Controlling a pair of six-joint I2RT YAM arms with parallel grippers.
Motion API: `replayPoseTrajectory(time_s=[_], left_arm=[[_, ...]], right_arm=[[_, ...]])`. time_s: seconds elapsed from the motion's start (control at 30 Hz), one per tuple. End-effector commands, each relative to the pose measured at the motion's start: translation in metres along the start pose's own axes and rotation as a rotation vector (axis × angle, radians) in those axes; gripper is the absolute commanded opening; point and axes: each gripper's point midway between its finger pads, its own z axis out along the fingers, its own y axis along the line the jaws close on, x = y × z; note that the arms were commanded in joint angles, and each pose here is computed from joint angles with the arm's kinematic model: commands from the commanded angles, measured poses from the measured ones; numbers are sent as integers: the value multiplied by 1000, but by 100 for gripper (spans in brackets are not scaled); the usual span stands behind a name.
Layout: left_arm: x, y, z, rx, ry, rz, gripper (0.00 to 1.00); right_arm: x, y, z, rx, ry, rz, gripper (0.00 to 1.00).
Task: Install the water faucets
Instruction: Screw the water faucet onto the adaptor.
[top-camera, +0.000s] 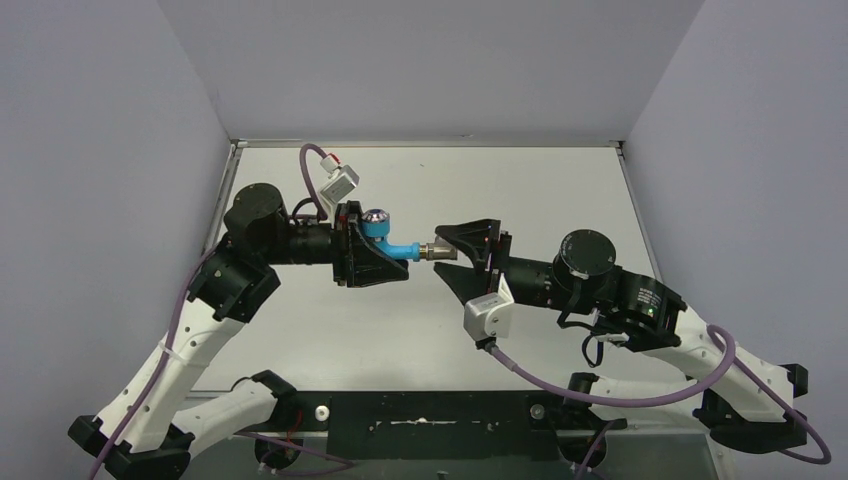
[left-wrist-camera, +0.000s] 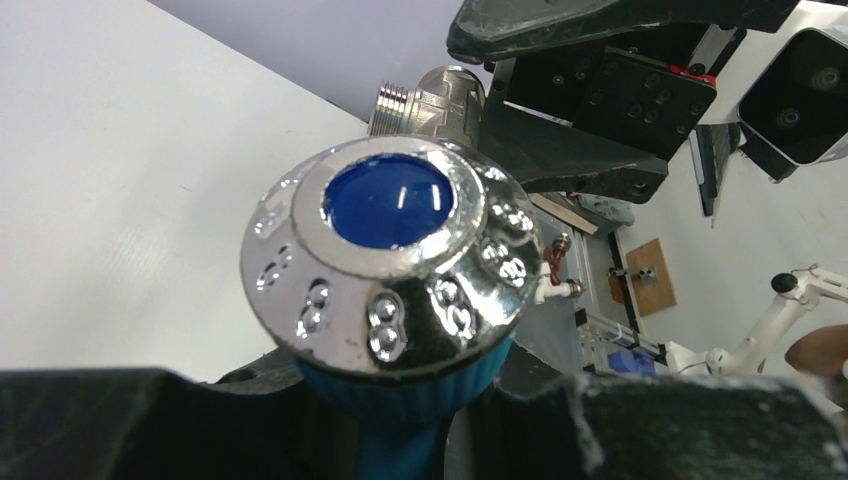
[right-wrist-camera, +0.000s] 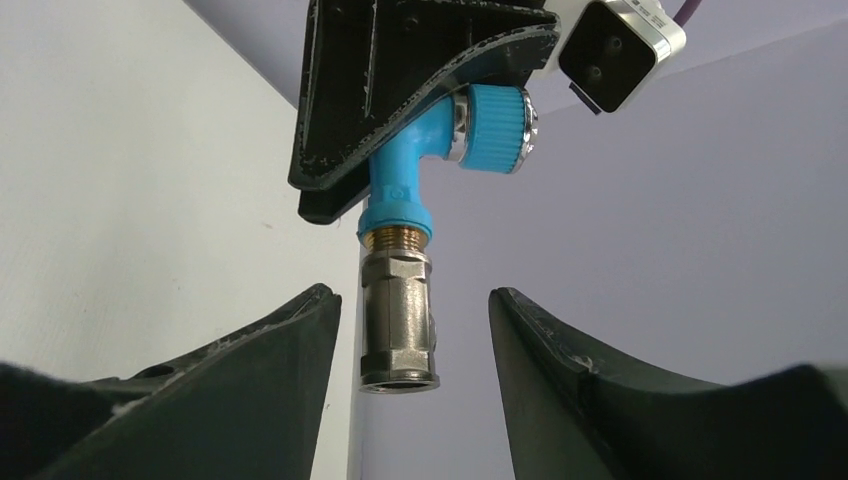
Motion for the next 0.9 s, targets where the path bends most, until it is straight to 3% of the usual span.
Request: replayPoseTrajectory(time_s=[0.0,0.43,0.63,0.87], left_arm=[[-19,-29,-5,90,-34,83,0],[-15,-30,-7,94,-18,100,0],[-13,-30,-9,100,4,206,0],[-11,-31,-12,132,6,387,0]], right_arm=[[0,-25,-8,90,36,-46,54],[1,-24,0,89,39,-10,20],[-2,-27,2,106,33,179,0],[-4,-21,9,100,45,456,0]])
